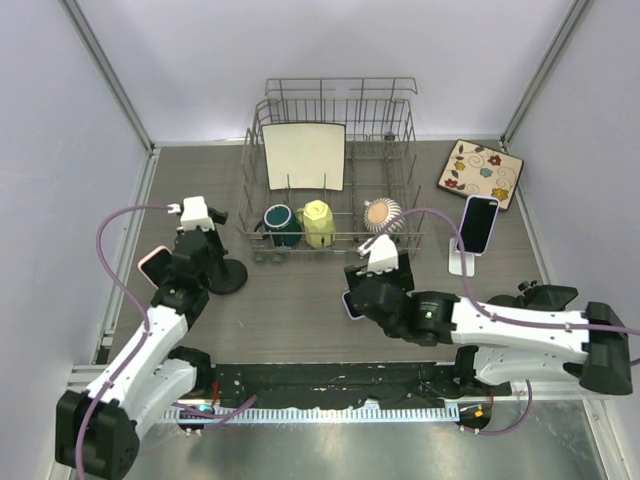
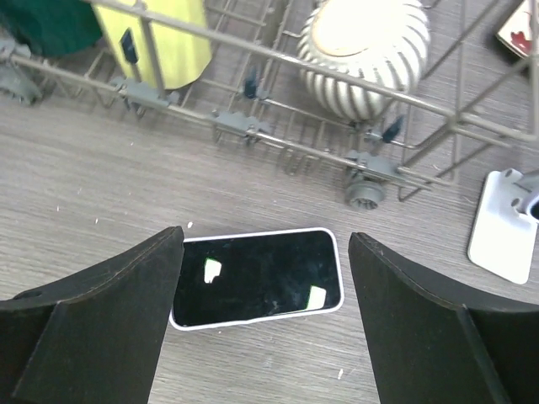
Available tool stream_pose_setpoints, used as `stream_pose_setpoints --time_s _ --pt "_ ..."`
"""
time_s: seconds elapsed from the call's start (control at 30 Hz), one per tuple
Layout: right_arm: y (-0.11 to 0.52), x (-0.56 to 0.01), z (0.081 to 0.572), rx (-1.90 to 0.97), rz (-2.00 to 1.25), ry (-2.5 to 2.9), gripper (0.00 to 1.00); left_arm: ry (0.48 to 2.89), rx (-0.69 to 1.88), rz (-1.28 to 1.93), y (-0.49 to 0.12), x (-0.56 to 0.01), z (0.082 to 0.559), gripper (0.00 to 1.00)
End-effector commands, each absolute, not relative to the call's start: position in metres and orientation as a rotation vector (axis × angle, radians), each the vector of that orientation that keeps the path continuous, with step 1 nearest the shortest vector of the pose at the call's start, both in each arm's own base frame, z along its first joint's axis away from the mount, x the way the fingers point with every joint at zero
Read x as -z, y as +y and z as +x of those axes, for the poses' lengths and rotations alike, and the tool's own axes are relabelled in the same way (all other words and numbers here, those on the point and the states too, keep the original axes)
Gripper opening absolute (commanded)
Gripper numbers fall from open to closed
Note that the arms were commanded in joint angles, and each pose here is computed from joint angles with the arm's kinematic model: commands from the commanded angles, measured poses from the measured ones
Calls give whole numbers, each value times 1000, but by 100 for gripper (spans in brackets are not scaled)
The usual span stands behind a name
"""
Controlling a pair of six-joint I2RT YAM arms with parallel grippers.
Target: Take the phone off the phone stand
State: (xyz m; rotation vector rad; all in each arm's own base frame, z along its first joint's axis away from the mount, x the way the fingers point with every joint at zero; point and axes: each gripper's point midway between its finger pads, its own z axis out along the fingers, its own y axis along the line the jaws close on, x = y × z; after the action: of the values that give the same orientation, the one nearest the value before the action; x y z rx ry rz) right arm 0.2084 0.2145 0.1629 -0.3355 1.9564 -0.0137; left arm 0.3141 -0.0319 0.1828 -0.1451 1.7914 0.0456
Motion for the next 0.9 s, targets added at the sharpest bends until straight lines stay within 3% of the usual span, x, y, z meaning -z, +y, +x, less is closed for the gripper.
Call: stream_pose_setpoints --time_s 0.0,0.37,0.53,0.7,0.87 --pt "187 -194 213 -32 -123 1850 90 1588 16 -141 -27 -251 355 0" --pt "158 -214 207 -95 -35 1805 93 1536 -40 -186 4 -265 451 0" --pt "155 -211 205 -84 -32 1823 92 1575 -8 -194 0 -243 492 0" --pt "153 -210 205 -79 -31 1825 92 1603 28 -205 -5 -216 495 2" --pt "150 -209 205 -66 -20 1819 92 1638 38 -198 -6 -204 476 9"
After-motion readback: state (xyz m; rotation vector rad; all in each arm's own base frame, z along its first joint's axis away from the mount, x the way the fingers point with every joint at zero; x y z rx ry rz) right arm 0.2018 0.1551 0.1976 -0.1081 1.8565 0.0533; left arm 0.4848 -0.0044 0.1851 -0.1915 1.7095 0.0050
